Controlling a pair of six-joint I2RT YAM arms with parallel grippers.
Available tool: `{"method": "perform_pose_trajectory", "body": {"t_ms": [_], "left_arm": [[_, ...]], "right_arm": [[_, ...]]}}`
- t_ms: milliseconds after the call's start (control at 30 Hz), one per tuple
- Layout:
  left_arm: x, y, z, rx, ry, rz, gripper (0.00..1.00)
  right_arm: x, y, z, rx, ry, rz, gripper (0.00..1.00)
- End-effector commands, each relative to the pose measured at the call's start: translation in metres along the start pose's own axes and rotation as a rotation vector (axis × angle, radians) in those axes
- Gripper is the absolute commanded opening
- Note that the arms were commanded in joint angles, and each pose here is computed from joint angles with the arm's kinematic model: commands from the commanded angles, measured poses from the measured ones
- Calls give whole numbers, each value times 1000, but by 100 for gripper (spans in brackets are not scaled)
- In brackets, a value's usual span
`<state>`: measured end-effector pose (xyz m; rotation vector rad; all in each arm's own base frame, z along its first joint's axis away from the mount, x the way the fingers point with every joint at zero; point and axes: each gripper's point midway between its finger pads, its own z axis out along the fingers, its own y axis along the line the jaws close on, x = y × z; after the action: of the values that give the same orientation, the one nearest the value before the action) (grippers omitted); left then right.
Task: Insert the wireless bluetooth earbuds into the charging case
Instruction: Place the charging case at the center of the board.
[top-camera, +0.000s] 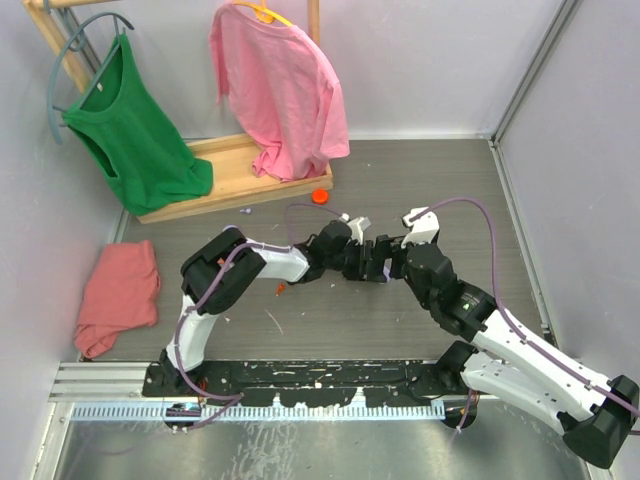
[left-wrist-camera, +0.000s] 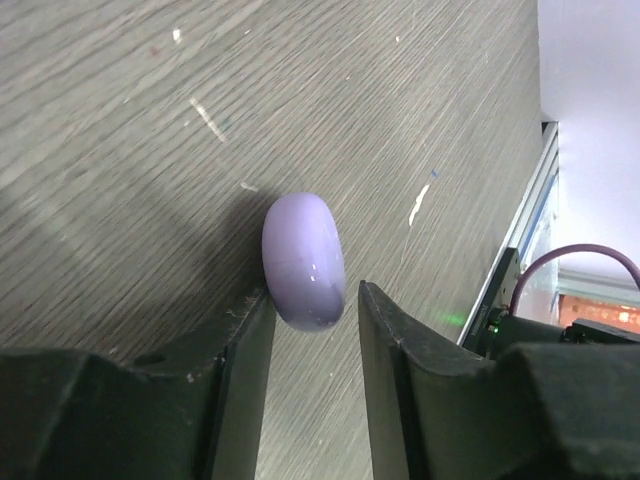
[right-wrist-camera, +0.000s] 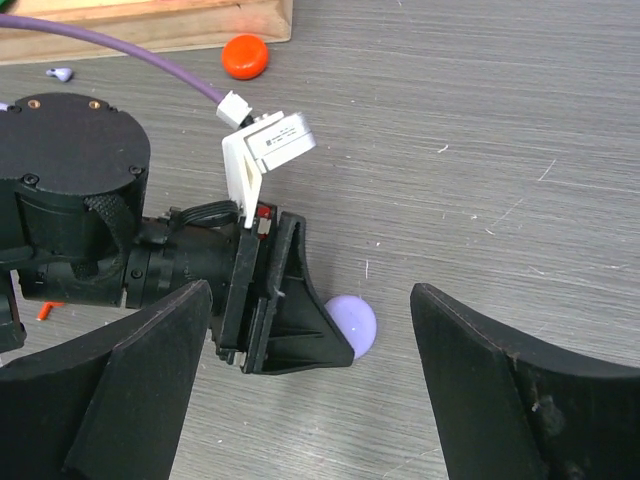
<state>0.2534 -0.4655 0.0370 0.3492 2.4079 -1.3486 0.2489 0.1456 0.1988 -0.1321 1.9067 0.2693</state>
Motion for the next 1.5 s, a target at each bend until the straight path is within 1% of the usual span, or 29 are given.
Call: {"method": "perform_pose_trajectory", "body": {"t_ms": [0,100,200,233,333,367,400,533,633,800,867,1000,1100,1233,1300,1467], "left_arm": [[9,21,8,-128,35,3,47],[9,26,5,-180,31,23,59],[8,30,-3,-229,23,47,63],[7,31,-7,-243,18,59,66],[1,29,-21,-278,-6,91,80],[0,29,-25,-289,-11,99,97],[-2,28,-30,-297,-21,108,99],[-8,27,-52,-348,-54,147,98],[-15,27,-76,-417,-80,187,98],[-28,34,-128,-569,-131,249,98],[-28,43,-150,-632,-140,245,98],[-37,51,-194,-709,-214,234,98],[-43,57,-226,-725,-271,193,98],[-52,74,-272,-701,-360,45,98],[-54,80,-296,-717,-405,16,98],[-56,94,-349,-860,-523,-1,98]], "right_arm": [[-13,-6,-2,38,-49,25,87],[-13,-7,-1,41,-47,24,87],[-14,-6,-1,37,-47,24,87],[-15,-5,-1,35,-47,25,87],[-18,-6,-4,34,-57,32,87],[-20,-5,-5,32,-60,34,87],[-22,-5,-6,31,-64,36,87],[-26,-5,-8,30,-67,38,88],[-29,-5,-10,26,-67,39,88],[-34,-2,-14,7,-75,45,92],[-34,-1,-14,-2,-74,45,93],[-29,3,-12,-18,-56,36,99],[-22,5,-8,-27,-34,25,100],[-11,11,-1,-44,-3,11,100],[-6,14,2,-55,9,12,100],[-4,24,6,-107,-4,22,100]]}}
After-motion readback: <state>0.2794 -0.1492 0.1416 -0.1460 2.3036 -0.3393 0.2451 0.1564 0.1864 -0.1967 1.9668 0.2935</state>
